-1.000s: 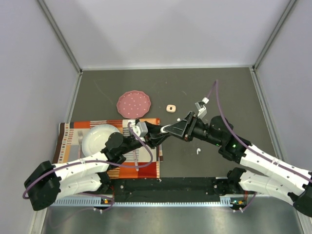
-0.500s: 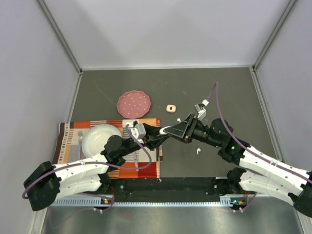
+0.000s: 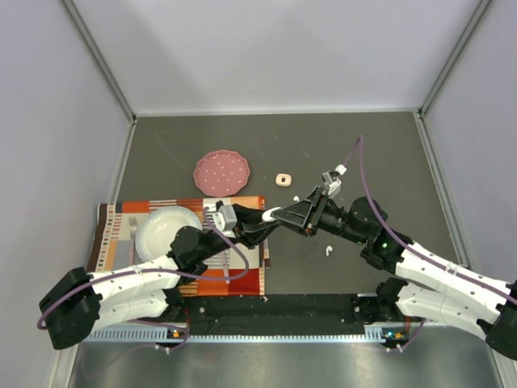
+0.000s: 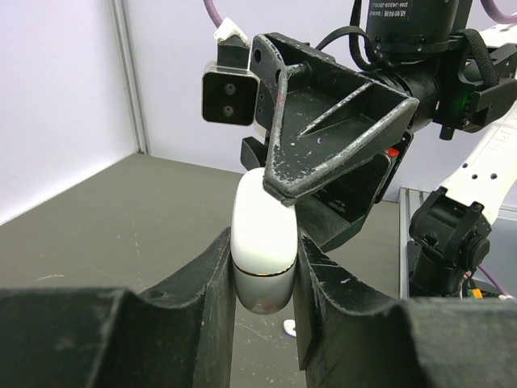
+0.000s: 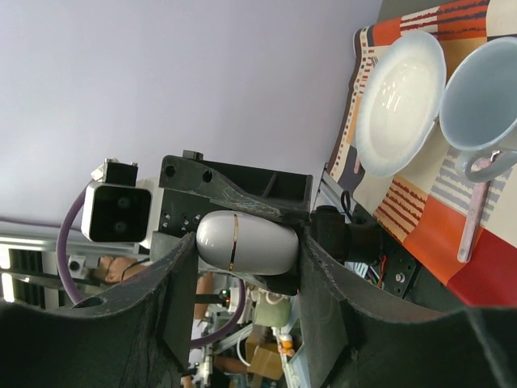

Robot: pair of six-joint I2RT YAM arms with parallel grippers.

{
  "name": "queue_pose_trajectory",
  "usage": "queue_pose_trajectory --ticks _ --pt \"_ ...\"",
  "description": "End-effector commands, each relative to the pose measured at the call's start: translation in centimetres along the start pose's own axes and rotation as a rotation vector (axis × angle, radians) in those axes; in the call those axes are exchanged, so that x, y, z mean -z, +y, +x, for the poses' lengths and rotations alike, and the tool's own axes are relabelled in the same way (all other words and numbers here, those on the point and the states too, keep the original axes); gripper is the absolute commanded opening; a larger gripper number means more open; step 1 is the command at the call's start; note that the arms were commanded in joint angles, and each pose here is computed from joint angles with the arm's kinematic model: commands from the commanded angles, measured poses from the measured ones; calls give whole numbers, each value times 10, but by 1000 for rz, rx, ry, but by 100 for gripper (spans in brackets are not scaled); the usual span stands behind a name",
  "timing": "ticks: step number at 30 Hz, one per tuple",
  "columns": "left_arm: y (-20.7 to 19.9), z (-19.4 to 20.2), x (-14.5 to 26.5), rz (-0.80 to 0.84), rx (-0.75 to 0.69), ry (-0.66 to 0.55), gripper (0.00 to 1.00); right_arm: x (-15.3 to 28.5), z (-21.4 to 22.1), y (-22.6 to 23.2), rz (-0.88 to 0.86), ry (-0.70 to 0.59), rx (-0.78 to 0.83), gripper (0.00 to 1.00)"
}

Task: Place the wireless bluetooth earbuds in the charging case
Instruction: Pass from the left arm to the right, then pass from the right arm to the left

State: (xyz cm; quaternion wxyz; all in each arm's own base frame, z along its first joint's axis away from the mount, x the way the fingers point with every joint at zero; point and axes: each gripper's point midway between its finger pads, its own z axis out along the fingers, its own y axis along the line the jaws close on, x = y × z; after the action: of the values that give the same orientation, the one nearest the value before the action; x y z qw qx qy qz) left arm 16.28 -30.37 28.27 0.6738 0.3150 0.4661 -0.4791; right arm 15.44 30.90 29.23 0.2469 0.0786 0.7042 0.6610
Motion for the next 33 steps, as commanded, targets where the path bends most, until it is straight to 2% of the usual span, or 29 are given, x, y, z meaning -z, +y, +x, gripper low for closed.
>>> queue_pose_trajectory --ticks 1,10,33 --pt "16 -18 3 -78 -35 -76 29 2 -17 22 -80 -69 -2 0" --pt "19 -18 4 -98 -34 -68 51 2 -18 18 -65 -70 -9 0" --pt "5 -34 2 -19 -41 -170 50 -6 -12 8 -44 -28 -40 0"
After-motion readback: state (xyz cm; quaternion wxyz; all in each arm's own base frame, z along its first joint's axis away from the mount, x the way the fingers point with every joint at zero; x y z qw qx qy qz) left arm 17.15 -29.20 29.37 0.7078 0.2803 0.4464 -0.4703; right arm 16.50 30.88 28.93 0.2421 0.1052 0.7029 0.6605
